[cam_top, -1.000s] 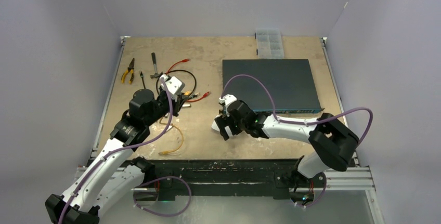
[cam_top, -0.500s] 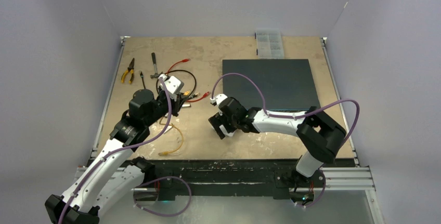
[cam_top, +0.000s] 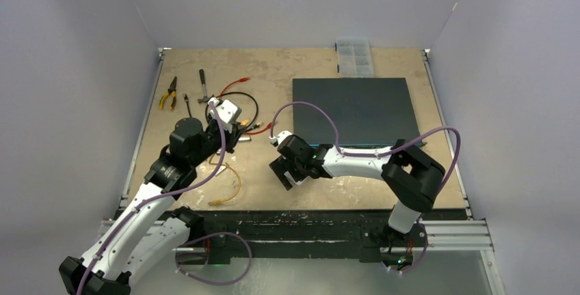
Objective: Insert the plug into the switch port
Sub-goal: Pick up the switch port at the center of the board.
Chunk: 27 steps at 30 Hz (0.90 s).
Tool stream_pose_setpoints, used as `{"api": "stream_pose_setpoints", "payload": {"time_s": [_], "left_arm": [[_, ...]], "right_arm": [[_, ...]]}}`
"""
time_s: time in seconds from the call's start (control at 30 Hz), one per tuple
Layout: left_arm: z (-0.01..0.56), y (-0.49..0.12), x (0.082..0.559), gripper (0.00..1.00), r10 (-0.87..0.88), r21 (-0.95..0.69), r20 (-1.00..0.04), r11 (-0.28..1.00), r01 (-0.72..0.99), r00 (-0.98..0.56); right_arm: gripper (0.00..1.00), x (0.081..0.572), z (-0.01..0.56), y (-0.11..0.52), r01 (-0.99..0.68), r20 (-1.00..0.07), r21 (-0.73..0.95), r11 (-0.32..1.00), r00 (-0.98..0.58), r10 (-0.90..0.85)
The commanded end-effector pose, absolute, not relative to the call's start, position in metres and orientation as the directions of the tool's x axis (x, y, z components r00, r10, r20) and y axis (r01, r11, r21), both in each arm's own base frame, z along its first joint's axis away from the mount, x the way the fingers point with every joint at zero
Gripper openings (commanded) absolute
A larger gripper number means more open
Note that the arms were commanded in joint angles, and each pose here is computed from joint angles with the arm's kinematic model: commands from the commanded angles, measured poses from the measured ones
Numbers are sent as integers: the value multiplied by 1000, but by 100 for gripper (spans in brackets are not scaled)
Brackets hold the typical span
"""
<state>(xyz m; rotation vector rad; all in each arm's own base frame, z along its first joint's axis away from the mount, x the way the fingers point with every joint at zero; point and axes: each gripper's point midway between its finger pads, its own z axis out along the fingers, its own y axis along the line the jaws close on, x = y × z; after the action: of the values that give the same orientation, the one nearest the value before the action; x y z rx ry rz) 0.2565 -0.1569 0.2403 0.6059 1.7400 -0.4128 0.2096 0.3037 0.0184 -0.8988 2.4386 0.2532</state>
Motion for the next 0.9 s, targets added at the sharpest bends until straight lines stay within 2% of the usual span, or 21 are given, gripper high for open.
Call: {"api": "stream_pose_setpoints", "payload": {"time_s": [0.0,0.3,0.5,0.57,0.73,0.87], "left_arm": [[241,-154,257,0,166,36,-971,814,580,-173],[242,-154,256,0,167,38,-971,811,584,-168],[242,-156,255,0,168,37,-972,804,594,-166],[241,-158,254,0,172,39,-971,796,605,-164],[240,-163,251,0,181,42,-971,771,636,-155],[236,-167,250,0,196,46,-968,752,657,-156]], "right_arm": [[99,202,17,295,-611,-497,-37,791,-675,-545],[95,195,24,285,-589,-486,-35,807,-696,-529],[83,193,20,287,-593,-485,-19,805,-698,-526],[75,193,21,291,-599,-494,-6,800,-694,-523],[45,196,29,299,-606,-517,15,795,-685,-513],[26,193,46,309,-631,-546,64,773,-670,-502]]}}
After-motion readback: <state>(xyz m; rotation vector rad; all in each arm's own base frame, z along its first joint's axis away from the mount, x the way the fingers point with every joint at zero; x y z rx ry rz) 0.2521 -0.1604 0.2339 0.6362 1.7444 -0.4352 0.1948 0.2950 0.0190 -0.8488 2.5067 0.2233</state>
